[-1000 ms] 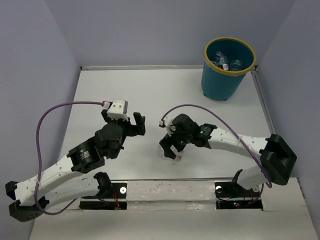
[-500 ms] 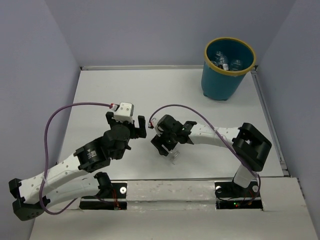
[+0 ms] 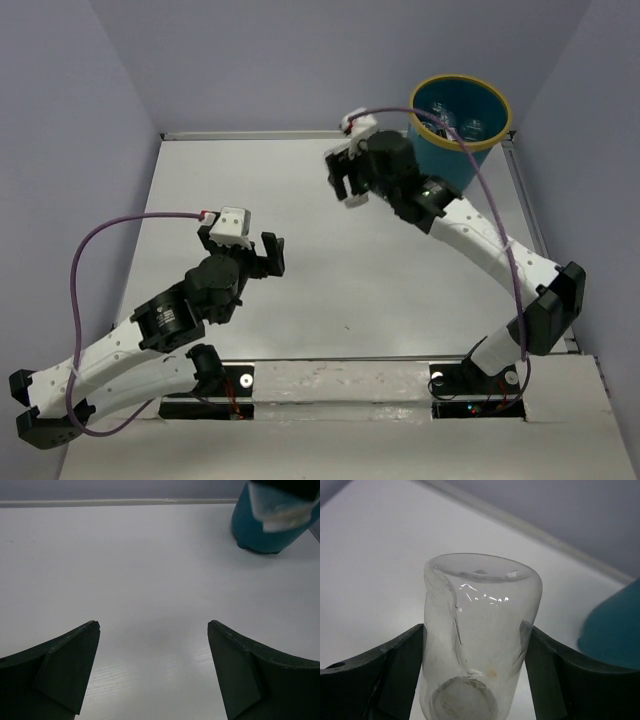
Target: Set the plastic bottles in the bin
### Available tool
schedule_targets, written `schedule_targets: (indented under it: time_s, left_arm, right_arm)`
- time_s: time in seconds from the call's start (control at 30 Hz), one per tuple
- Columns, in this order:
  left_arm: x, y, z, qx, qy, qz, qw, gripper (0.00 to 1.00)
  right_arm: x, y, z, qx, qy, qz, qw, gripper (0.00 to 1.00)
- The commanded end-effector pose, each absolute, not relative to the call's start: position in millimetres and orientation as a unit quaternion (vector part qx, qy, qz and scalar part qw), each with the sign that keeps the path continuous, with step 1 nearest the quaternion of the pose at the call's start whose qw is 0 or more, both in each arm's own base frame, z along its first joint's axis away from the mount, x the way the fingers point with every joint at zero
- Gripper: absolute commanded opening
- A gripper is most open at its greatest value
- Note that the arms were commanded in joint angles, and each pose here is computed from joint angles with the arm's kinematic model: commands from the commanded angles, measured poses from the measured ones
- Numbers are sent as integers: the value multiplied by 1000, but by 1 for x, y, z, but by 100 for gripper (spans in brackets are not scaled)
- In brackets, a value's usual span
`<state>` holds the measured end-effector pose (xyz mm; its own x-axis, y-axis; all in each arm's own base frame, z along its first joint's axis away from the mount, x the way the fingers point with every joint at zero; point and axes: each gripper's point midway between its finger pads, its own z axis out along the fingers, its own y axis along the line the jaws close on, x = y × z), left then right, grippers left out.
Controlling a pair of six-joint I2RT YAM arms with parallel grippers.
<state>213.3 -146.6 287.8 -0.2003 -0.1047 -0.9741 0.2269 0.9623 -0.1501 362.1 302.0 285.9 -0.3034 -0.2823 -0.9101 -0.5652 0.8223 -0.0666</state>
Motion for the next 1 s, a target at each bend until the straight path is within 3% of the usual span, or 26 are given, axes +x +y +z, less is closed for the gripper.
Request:
schedule_targets:
  time_s: [0.0, 0.07, 0.2, 0.23, 0.33, 0.37, 0.4, 0.43, 0.63, 0.67, 0.73, 0.83, 0.87, 0.97]
  left_arm:
    - [212, -139, 310, 11, 737, -160, 657, 99]
    - [212, -138, 311, 10, 736, -161, 658, 99]
    - [211, -135, 313, 5, 733, -164, 660, 99]
    - [210, -135, 313, 6, 733, -165, 660, 99]
    - [210, -133, 316, 1, 730, -169, 662, 99]
    - [209, -133, 316, 0, 729, -170, 663, 99]
    - [209, -132, 317, -2, 727, -171, 664, 99]
    - [209, -133, 317, 0, 727, -173, 664, 99]
    - [210, -136, 314, 4, 729, -172, 663, 99]
    - [210, -136, 315, 5, 728, -172, 663, 99]
    - [210, -135, 316, 4, 726, -173, 665, 99]
    - [210, -132, 317, -2, 722, -174, 669, 99]
    - [210, -130, 318, -3, 721, -174, 671, 99]
    - [208, -126, 321, -13, 714, -181, 676, 99]
  right_arm:
    - [435, 185, 448, -83, 696, 25, 712, 45]
    - [461, 126, 486, -12, 662, -24, 749, 44]
    - [512, 49, 491, 55, 647, -98, 754, 44]
    - [533, 36, 469, 62, 660, -120, 739, 48]
    - [554, 2, 435, 81, 685, -149, 708, 67]
    - [554, 2, 429, 83, 689, -146, 705, 91]
    - [554, 5, 422, 78, 695, -140, 701, 98]
    - [546, 12, 436, 71, 687, -113, 714, 100]
    - [484, 48, 503, 55, 642, 40, 764, 100]
    - [475, 71, 493, 39, 650, 84, 754, 100]
    - [429, 88, 520, 28, 617, 146, 773, 98]
    - [364, 159, 475, -46, 613, 322, 720, 94]
    - [340, 169, 498, -76, 582, 348, 731, 91]
    - [284, 221, 429, -140, 595, 456, 646, 76]
